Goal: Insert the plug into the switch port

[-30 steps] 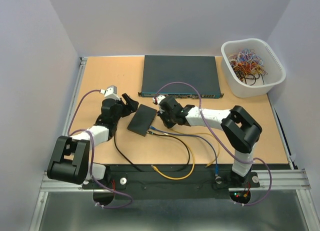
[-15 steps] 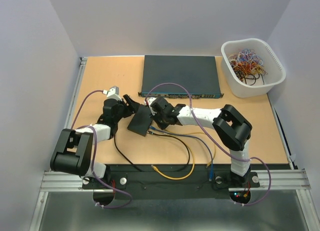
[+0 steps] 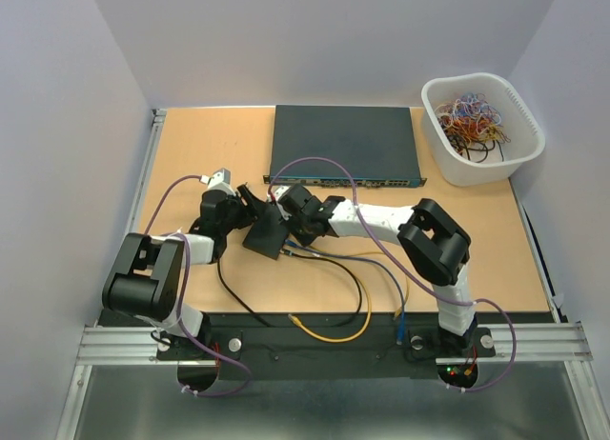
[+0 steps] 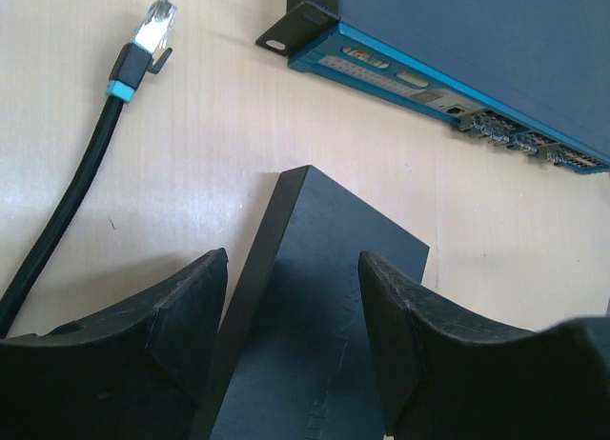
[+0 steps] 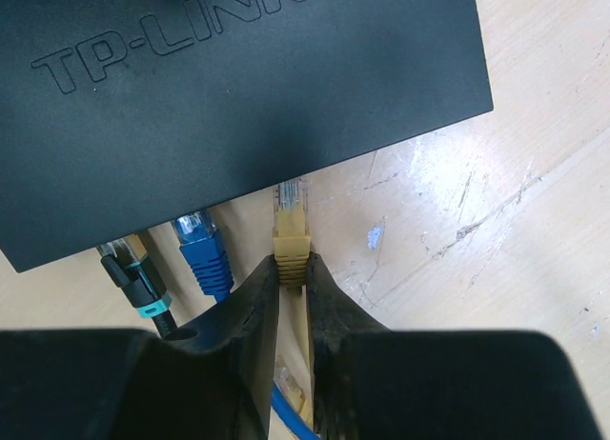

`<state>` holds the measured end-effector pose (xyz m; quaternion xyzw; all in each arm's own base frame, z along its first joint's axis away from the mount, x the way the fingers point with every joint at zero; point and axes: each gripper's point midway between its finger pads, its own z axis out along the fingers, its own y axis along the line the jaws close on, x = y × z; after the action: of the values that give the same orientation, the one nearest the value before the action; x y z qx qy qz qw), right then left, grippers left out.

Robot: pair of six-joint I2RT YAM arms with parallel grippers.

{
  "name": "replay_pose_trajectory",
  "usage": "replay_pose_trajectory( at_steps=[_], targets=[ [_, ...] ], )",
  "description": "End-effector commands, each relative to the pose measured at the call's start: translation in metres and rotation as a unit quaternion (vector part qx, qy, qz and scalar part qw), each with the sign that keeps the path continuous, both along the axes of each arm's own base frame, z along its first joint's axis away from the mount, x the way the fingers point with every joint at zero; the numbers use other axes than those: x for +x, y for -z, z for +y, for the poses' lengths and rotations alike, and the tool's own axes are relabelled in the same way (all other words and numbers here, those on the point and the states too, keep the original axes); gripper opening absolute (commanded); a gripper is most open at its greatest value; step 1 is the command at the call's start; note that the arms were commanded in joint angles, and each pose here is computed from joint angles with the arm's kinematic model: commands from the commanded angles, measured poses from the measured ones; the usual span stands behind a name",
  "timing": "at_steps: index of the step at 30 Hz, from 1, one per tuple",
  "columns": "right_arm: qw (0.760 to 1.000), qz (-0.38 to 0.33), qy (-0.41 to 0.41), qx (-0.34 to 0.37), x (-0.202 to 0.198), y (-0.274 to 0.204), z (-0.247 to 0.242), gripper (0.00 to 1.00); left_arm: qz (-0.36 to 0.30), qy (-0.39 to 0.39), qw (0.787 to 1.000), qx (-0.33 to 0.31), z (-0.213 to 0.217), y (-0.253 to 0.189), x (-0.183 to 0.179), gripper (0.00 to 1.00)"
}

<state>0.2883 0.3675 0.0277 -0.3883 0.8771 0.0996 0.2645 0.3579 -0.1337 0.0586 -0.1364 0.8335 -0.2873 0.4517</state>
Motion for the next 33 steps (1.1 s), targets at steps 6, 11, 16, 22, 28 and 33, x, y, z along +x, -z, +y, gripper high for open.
replay_pose_trajectory(
  at_steps=[6,11,16,22,28,33],
  targets=[
    [1.000,-0.011,-0.023,0.001,-0.003,-0.012,0.021,0.00,-0.016,0.007,1.000,-0.010,-0.011,-0.011,0.004,0.67],
    [1.000,-0.011,-0.028,0.004,-0.006,-0.015,0.028,0.01,-0.001,0.009,1.000,-0.006,-0.017,-0.002,0.000,0.67],
    [0.999,-0.018,-0.027,0.004,-0.005,-0.019,0.031,0.00,0.015,0.010,1.000,-0.003,-0.021,0.008,-0.004,0.67],
    [0.999,-0.023,-0.025,-0.005,-0.001,-0.014,0.030,0.00,0.034,0.012,0.999,-0.001,-0.023,0.021,-0.011,0.67],
    [0.999,-0.035,-0.025,-0.009,0.005,-0.015,0.033,0.00,0.043,0.018,0.999,0.001,-0.026,0.030,-0.017,0.67],
    [0.997,-0.057,-0.044,0.001,0.014,-0.032,0.042,0.00,0.046,0.023,0.999,0.003,-0.030,0.034,-0.021,0.66]
  ],
)
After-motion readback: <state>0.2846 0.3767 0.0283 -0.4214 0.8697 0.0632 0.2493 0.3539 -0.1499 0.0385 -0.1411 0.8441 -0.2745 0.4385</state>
